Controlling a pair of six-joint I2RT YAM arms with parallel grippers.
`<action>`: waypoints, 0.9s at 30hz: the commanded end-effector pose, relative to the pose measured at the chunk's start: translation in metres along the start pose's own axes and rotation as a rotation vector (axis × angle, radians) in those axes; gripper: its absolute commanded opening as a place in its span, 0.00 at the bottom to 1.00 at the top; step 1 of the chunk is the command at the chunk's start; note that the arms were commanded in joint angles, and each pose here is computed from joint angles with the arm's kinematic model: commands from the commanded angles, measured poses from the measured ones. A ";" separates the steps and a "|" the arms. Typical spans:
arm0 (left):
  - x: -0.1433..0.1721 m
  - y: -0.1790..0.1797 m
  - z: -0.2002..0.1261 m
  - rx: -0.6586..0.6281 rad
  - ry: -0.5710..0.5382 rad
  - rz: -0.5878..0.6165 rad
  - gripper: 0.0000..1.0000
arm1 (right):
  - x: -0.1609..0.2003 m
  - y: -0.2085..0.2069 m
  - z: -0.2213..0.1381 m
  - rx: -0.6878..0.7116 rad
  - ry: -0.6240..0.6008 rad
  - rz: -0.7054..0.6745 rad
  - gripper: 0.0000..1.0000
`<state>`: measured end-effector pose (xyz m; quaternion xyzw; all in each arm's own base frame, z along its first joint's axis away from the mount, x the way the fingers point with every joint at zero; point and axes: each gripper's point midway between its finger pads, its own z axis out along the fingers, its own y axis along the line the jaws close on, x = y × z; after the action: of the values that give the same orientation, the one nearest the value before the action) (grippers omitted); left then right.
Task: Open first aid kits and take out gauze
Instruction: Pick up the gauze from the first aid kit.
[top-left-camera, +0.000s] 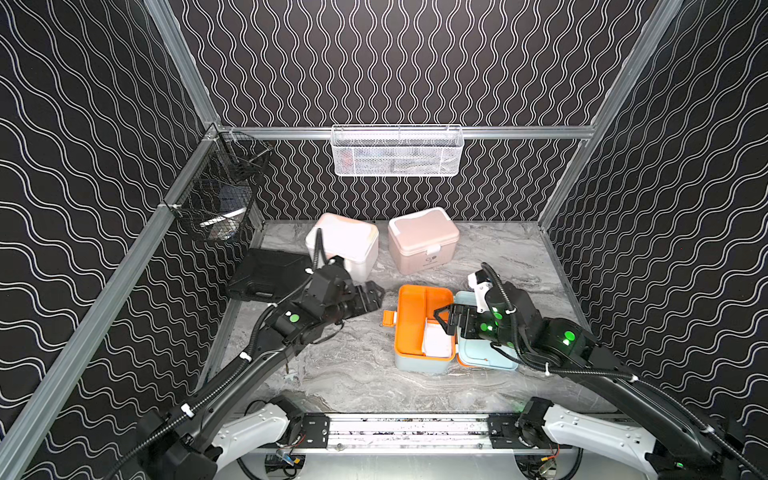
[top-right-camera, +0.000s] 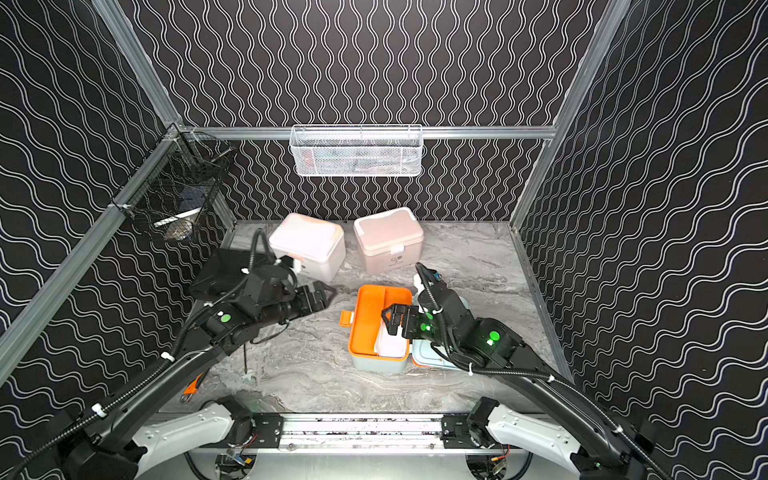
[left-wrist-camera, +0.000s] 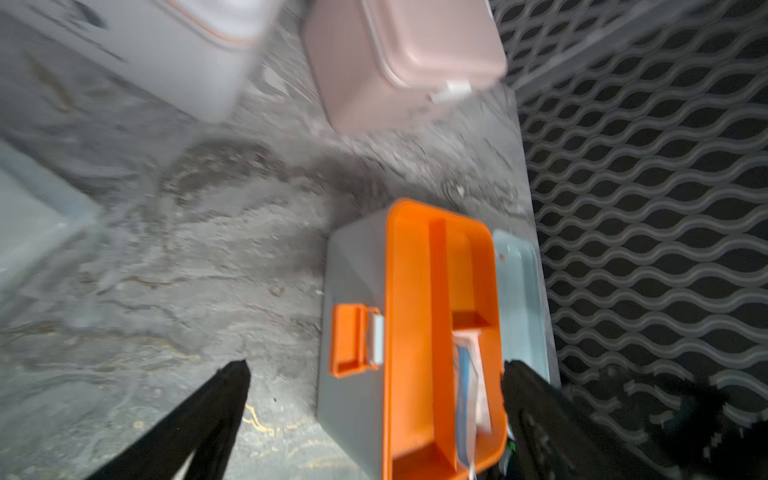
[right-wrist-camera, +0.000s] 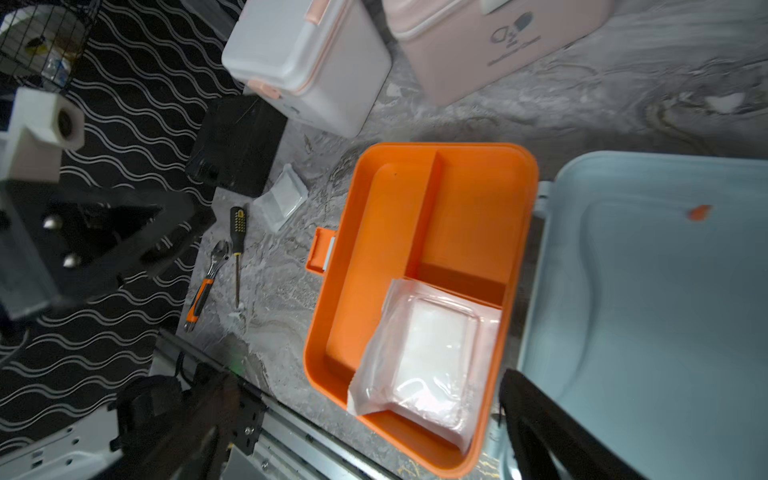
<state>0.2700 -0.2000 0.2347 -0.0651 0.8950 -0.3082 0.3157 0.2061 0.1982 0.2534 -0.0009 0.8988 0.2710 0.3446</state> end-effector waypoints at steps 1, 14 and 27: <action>0.030 -0.020 0.004 0.006 0.101 0.173 0.95 | -0.007 -0.033 -0.012 0.140 -0.082 0.029 1.00; 0.113 -0.064 0.052 -0.097 0.334 0.494 0.65 | 0.005 -0.055 -0.014 0.204 -0.071 0.044 1.00; 0.127 -0.057 0.077 -0.134 0.372 0.493 0.38 | 0.014 -0.050 -0.005 0.185 -0.015 0.026 1.00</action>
<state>0.2105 -0.3220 0.1558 0.1885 0.9456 -0.1685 0.2048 0.2028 0.1534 0.2261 0.0446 0.9153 0.1867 0.3542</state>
